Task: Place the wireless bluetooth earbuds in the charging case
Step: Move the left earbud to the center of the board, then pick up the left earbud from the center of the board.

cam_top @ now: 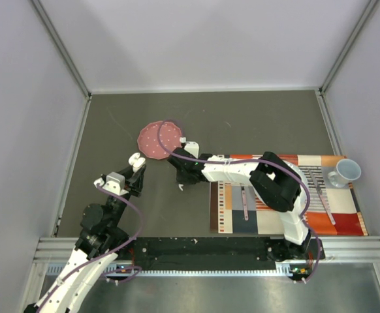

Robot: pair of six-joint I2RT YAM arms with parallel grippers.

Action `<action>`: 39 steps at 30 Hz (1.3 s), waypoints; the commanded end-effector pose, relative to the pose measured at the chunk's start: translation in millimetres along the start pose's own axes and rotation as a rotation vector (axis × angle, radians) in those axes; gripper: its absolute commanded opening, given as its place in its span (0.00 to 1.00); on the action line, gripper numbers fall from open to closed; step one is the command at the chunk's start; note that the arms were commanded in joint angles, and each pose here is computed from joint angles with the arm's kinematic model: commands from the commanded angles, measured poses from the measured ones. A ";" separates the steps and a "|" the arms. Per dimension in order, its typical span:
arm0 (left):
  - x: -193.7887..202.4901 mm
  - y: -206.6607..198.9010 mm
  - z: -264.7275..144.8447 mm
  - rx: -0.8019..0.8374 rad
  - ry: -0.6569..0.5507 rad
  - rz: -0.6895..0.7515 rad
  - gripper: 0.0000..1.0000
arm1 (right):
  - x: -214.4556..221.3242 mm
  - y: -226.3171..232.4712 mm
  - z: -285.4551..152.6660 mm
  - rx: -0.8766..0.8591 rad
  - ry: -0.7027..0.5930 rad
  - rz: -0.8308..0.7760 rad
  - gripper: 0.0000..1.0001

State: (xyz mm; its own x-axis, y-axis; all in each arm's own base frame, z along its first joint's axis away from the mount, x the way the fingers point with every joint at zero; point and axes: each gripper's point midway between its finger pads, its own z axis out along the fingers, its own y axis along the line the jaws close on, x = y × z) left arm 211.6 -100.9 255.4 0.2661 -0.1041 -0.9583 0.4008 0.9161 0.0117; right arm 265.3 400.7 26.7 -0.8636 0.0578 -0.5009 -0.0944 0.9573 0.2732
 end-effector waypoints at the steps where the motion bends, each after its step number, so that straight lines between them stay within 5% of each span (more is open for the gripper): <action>1: -57.3 7.2 -18.4 -0.024 -0.217 -0.040 0.00 | -1.4 -6.4 -1.2 0.038 -0.004 -0.079 0.33; 22: -57.2 10.3 -18.1 -0.041 -0.219 -0.038 0.00 | 16.1 -6.3 3.2 0.071 0.027 0.066 0.31; 39: -53.7 10.8 -17.7 -0.045 -0.208 -0.040 0.00 | 26.2 4.8 0.5 0.040 0.052 0.017 0.32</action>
State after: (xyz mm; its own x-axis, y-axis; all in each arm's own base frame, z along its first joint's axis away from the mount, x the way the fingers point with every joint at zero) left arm 213.1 -97.4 255.2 0.2651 -0.1037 -0.9586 0.3813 0.9244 0.0054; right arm 259.2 406.2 26.6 -0.8657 0.1137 -0.4874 -0.0325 0.9590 0.2815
